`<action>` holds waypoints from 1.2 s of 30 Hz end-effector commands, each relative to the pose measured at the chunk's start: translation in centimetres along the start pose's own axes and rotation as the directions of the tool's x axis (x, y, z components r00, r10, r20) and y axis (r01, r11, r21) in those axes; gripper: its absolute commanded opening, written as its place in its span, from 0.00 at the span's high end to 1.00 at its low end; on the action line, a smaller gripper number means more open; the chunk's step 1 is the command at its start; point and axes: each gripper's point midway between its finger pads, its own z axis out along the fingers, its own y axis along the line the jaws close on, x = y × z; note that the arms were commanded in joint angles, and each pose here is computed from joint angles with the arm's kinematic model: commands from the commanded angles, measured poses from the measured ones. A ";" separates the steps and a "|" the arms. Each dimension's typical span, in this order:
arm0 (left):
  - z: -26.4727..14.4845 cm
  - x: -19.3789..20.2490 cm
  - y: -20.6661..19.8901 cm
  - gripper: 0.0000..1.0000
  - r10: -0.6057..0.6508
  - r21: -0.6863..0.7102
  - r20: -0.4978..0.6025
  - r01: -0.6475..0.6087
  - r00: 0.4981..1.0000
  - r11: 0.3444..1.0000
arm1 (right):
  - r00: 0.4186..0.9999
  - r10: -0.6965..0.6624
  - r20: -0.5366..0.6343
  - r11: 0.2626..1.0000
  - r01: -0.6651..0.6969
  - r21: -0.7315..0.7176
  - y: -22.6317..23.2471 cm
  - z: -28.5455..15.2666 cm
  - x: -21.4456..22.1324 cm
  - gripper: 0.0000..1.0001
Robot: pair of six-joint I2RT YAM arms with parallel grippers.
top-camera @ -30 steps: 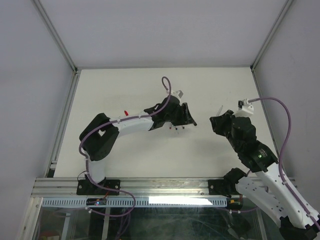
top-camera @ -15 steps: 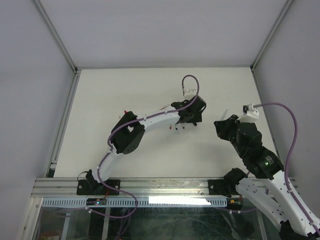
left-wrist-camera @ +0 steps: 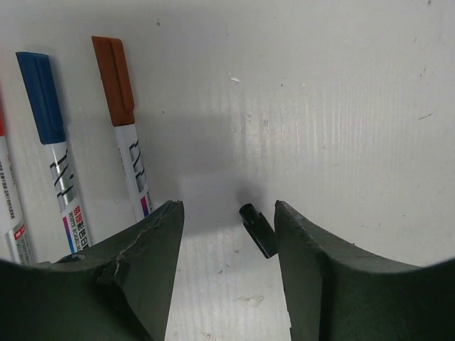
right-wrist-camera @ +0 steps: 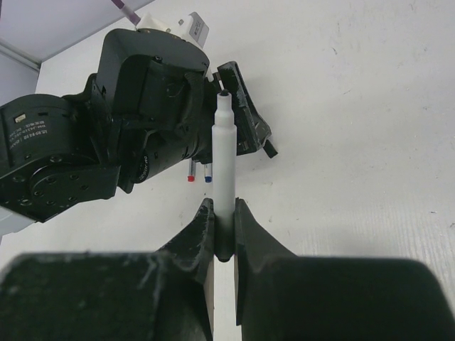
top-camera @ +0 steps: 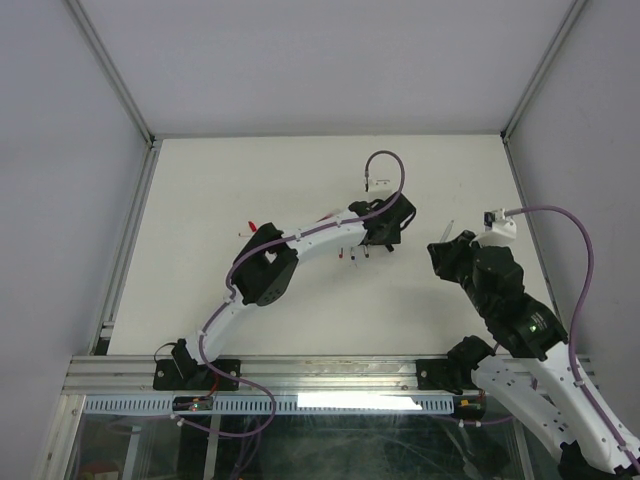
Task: Insert the pens into the pen caps
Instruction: Pick up the pen cap from the center of the board.
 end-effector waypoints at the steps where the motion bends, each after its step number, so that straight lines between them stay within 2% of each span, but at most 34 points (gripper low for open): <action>1: -0.8 -1.3 -1.9 0.45 -0.012 0.033 0.042 0.010 0.999 0.999 | 1.000 0.003 0.026 1.000 -0.002 -0.024 0.5 -0.1 -0.6 1.00; 10: 0.0 -0.1 -2.9 0.44 0.007 0.058 0.013 -0.008 1.000 0.998 | 1.000 0.000 0.019 1.000 0.000 -0.022 0.4 -0.1 -0.4 1.00; 19: -0.3 2.4 -2.2 0.50 0.062 0.030 -0.031 -0.061 0.998 0.998 | 1.000 0.006 0.015 1.000 -0.005 -0.022 0.3 0.1 -0.2 1.00; 25: 0.2 3.4 -1.9 0.58 0.085 0.031 -0.060 -0.083 0.995 0.996 | 1.000 0.011 0.013 1.000 -0.010 -0.029 0.5 0.2 -0.1 1.00; 27: 0.2 3.4 -2.0 0.65 0.090 0.036 -0.063 -0.088 0.994 0.995 | 1.000 0.011 0.014 1.000 -0.010 -0.028 0.5 0.2 -0.1 1.00; 31: -0.5 2.9 -2.2 0.75 0.101 0.048 -0.052 -0.098 0.994 0.994 | 1.000 0.011 0.013 1.000 -0.010 -0.029 0.5 0.1 -0.1 1.00; 36: -2.0 1.0 -3.0 0.82 0.117 0.077 -0.008 -0.116 0.993 0.990 | 1.000 0.016 0.017 0.999 -0.015 -0.031 0.5 0.0 -0.2 1.00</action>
